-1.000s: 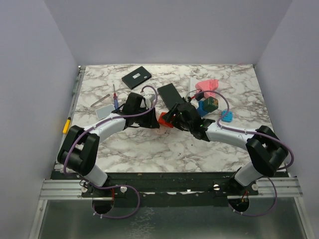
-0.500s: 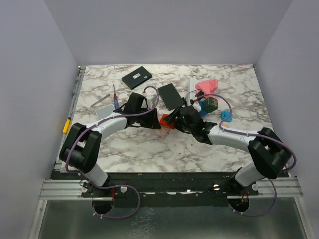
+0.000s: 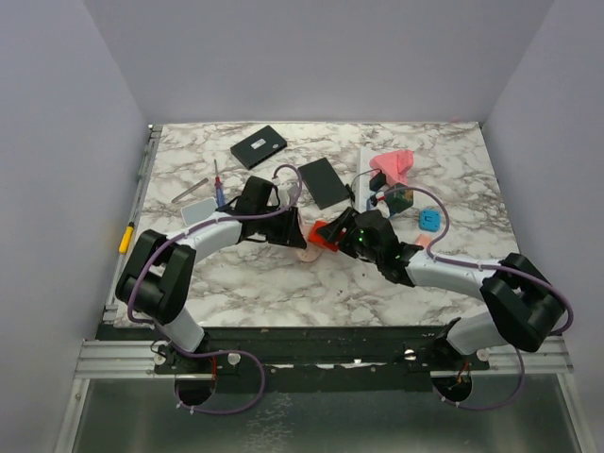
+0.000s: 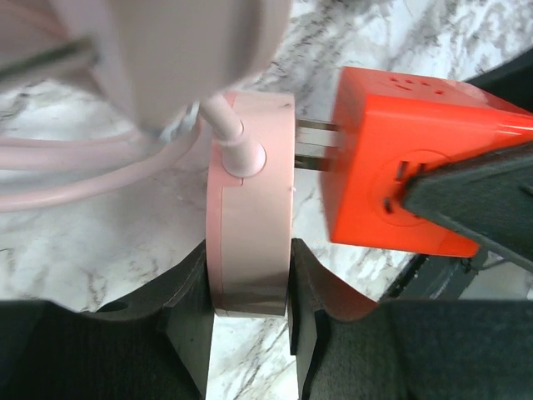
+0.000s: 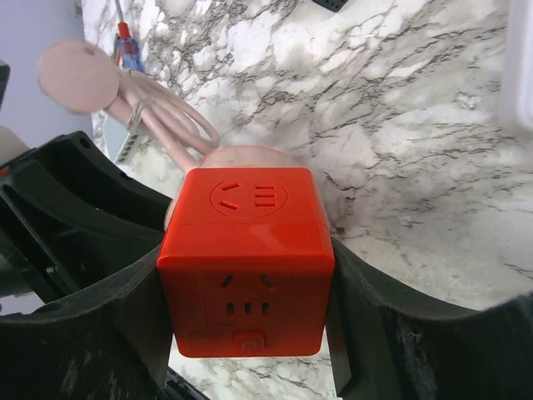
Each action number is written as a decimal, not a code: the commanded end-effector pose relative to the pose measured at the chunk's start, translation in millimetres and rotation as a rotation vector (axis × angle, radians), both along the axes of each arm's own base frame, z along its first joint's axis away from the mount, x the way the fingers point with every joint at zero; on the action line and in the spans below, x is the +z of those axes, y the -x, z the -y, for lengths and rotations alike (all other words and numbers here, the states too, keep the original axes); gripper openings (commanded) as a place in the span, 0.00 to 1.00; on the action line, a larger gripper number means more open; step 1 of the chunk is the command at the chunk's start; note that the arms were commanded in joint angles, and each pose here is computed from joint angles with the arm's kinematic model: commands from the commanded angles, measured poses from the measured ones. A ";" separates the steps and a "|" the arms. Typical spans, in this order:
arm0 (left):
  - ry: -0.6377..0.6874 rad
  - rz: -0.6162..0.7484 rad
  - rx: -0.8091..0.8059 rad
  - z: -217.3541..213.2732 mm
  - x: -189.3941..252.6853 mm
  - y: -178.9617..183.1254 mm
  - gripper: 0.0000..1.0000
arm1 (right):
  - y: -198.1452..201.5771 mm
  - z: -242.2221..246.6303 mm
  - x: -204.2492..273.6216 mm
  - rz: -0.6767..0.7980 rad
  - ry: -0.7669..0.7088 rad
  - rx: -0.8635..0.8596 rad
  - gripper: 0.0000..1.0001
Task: Pull the plug off the socket
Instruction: Remove the plug from the socket, then place the plug at the center of the board.
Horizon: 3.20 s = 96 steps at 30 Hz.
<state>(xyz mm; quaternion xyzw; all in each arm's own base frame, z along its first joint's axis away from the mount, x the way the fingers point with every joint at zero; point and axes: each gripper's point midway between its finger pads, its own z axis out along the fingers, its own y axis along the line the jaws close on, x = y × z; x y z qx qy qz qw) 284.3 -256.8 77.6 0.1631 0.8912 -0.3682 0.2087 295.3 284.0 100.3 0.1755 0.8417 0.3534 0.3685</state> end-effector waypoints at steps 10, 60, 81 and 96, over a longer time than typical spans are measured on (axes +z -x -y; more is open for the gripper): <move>-0.004 0.111 0.075 -10.9 16.4 -39.3 0.00 | 6.0 7.2 -10.7 -0.013 0.041 0.049 0.00; -0.105 0.115 0.138 -26.2 5.0 -46.9 0.02 | -20.9 336.5 27.3 -0.074 0.560 -0.767 0.00; -0.108 0.080 0.133 -24.6 -2.1 -45.3 0.04 | -7.1 344.4 -27.7 -0.241 0.570 -0.857 0.15; -0.123 0.049 0.138 -25.3 -10.2 -44.7 0.16 | -7.3 338.4 -44.8 -0.286 0.549 -0.832 0.60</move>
